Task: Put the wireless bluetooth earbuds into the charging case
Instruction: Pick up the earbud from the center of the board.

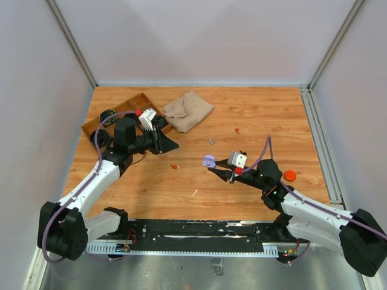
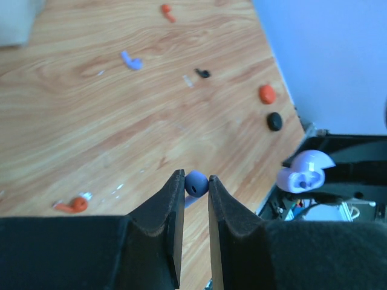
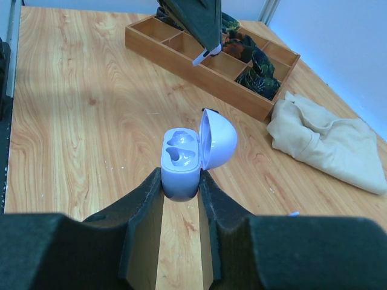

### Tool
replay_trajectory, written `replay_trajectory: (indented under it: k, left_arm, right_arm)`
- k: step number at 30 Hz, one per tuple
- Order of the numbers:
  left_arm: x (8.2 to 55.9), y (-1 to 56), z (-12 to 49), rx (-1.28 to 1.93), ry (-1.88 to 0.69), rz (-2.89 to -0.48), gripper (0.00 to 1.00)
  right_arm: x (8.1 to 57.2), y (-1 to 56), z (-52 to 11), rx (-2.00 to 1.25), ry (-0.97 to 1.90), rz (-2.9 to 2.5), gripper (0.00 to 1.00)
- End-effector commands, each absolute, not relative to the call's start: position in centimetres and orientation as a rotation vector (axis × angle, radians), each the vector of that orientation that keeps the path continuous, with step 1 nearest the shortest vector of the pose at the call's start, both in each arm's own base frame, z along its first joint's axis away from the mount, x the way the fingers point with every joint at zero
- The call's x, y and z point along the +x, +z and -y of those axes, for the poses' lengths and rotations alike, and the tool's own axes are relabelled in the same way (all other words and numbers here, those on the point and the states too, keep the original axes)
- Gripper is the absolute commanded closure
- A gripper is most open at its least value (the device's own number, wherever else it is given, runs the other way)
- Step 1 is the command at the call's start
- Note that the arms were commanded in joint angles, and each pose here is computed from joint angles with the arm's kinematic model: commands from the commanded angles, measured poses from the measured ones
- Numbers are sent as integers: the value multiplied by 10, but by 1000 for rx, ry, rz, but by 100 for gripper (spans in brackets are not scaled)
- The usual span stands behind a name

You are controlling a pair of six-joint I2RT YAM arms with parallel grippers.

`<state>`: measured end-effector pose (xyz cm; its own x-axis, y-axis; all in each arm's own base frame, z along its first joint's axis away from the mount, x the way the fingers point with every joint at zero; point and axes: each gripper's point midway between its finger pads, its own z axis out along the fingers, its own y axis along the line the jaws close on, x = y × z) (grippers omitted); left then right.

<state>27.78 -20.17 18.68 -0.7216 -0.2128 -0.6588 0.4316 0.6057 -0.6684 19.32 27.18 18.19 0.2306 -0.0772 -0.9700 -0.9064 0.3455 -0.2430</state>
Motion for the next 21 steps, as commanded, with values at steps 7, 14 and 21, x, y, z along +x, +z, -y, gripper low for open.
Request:
replay_trajectory:
  k: [7, 14, 21]
  left_arm:
    - [237, 260, 246, 480, -1359, -1753, 88]
    - [218, 277, 266, 604, -1405, -1633, 88]
    - [200, 289, 282, 705, -1457, -1534, 88]
  right_arm:
    - [199, 224, -282, -979, 797, -1123, 99]
    - [203, 237, -286, -909, 818, -1089, 99]
    - [203, 247, -288, -876, 836, -1060, 99]
